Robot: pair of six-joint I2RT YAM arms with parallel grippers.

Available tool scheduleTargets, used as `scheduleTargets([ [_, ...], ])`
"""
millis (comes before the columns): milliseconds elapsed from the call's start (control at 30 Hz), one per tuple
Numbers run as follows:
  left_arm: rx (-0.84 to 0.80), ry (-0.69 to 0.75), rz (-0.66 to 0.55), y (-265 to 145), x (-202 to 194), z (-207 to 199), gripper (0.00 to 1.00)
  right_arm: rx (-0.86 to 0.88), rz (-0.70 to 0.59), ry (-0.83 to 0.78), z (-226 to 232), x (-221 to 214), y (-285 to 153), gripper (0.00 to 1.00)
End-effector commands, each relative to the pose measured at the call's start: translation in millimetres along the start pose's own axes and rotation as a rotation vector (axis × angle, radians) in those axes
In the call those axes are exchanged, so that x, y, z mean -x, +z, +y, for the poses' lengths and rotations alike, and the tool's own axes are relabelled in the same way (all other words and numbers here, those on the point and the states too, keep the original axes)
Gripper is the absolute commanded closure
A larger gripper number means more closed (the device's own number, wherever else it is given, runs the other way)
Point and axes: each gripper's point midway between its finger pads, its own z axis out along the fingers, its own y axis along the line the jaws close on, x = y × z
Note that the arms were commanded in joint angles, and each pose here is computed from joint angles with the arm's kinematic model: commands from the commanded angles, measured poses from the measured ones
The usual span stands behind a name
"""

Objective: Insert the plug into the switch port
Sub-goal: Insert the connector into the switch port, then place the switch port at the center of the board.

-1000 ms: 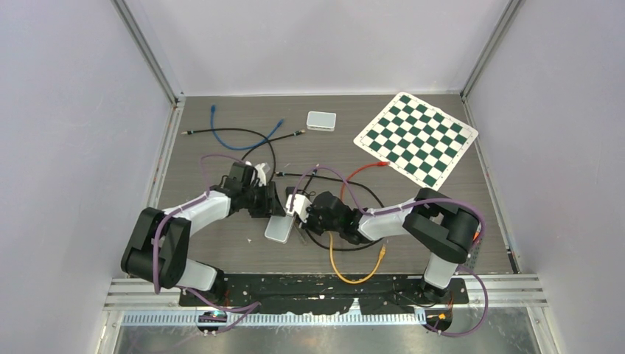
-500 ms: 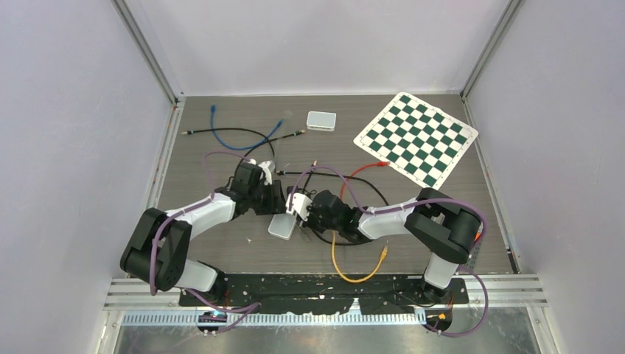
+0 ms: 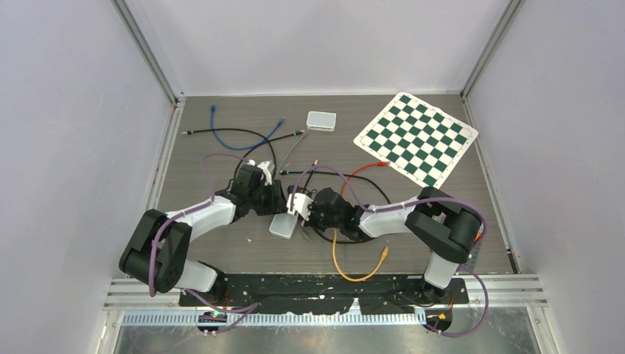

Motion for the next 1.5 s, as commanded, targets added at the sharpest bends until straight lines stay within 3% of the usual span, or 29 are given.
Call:
scheduleTargets([
  [0,-0.429,-0.027,0.422,-20.6,-99.4,-95.1,0.57,0.061,-0.617,-0.229,4.8,181.2,-2.4,0.95],
  [133,-0.360,-0.011,0.377,-30.8,-78.3,-91.6,0.52,0.001,-0.610,-0.214,-10.6,174.4,-16.0,0.95],
  [533,-0.304,0.067,0.065,-110.5,21.3,-94.8,0.23,-0.083,-0.627,-0.159,-47.2,134.4,-78.0,0.95],
  [867,-0.413,0.118,-0.002,-151.7,44.1,-113.5,0.21,-0.140,-0.670,-0.120,-66.6,135.8,-115.4,0.95],
  [1267,-0.545,0.123,-0.016,-163.9,45.8,-135.6,0.21,-0.129,-0.706,-0.127,-65.1,134.2,-134.5,0.95],
  [1467,-0.578,0.095,-0.028,-162.8,51.6,-141.3,0.26,-0.117,-0.722,-0.130,-62.9,139.1,-139.5,0.95],
])
